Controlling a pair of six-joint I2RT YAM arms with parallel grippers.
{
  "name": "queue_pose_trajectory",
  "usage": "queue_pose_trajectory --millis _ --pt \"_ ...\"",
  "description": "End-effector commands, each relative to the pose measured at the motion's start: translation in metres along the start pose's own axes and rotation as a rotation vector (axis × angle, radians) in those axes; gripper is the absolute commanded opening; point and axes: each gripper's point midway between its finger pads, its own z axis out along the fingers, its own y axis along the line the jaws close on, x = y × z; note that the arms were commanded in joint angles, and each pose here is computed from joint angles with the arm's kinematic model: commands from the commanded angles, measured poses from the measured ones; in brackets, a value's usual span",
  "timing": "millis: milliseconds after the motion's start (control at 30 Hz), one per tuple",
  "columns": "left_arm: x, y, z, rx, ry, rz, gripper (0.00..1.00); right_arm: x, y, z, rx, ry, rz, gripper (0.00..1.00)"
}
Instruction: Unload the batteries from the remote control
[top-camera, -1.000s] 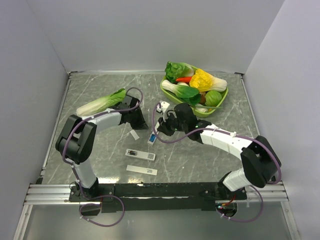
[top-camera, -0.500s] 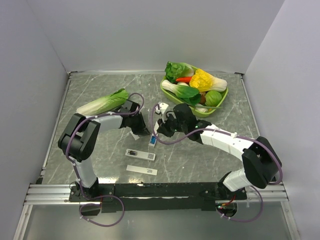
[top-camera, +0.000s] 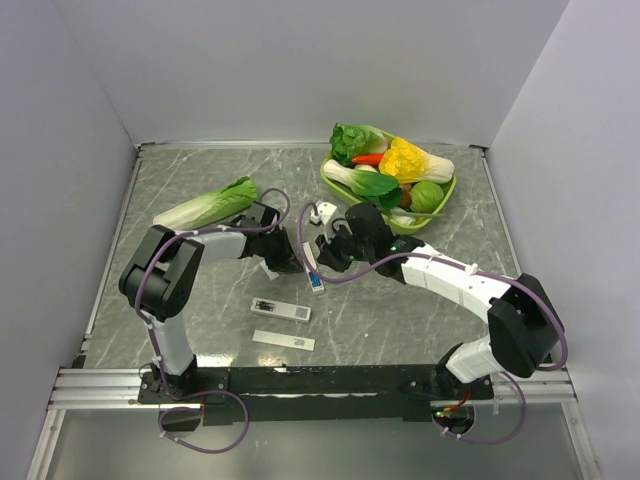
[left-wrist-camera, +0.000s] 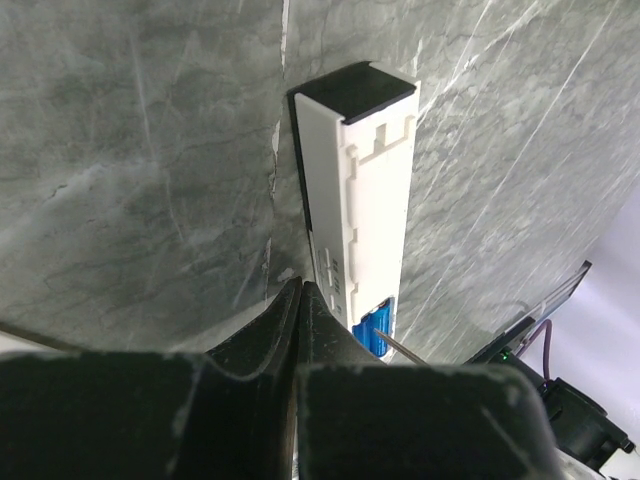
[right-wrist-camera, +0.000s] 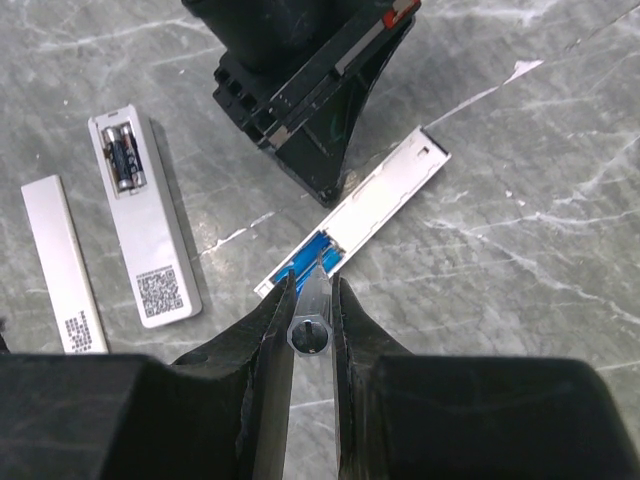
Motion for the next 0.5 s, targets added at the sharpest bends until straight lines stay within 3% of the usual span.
queue_pose_trajectory --millis 0,467 --pt "-0.001 -0.007 0.002 0.028 -0.003 0.021 0.06 -0.014 0.007 -0.012 -0.024 -0.036 -0.039 0.00" --pt "-0.005 -0.014 0.001 0.052 -0.006 0.018 0.06 -0.007 0.015 -0.019 -0.050 -0.090 -0.125 0.00"
